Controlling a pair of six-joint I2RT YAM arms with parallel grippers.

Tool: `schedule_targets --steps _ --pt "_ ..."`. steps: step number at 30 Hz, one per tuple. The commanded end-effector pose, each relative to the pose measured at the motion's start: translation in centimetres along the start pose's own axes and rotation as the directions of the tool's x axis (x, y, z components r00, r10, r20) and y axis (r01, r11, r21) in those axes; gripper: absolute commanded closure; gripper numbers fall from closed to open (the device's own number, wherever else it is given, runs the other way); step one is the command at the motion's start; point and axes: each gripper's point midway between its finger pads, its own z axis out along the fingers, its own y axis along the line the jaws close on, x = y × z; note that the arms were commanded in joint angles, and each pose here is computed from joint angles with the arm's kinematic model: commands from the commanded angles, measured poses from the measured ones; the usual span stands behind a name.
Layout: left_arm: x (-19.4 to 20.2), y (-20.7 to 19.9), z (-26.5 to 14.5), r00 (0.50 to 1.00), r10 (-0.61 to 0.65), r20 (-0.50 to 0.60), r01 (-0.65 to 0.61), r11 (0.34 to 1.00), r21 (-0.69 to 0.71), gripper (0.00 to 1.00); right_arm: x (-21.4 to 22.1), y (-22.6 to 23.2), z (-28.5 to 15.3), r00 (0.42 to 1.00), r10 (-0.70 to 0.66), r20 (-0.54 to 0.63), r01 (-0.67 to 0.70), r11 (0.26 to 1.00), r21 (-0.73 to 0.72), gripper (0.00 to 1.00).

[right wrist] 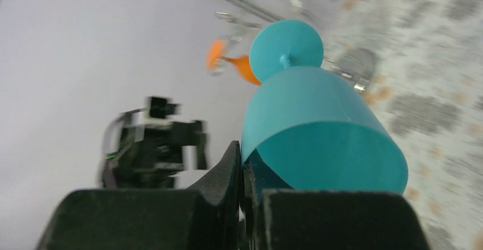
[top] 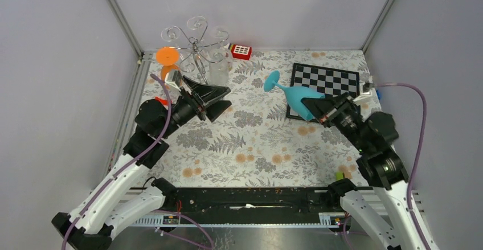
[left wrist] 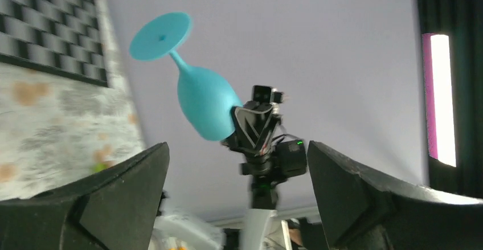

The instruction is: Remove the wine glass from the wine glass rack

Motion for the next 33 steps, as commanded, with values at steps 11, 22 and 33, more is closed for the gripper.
schedule_targets --steps 11,22,33 --pt "-9.6 1.9 -8.0 0.66 0.735 0.155 -0.534 0.605 -0.591 0.03 2.4 -12.5 3.9 0.84 -0.335 -0.426 0.523 0.708 0.475 1.0" --pt "-13.1 2.2 -11.1 0.479 0.87 0.118 -0.534 0.396 -0.747 0.03 4.5 -15.7 9.6 0.595 -0.35 -0.723 0.784 0.45 0.427 1.0" --pt "-13.5 4.2 -12.8 0.457 0.883 0.107 -0.501 0.355 -0.789 0.03 4.7 -19.2 15.5 0.489 -0.291 -0.823 0.864 0.291 0.41 1.0"
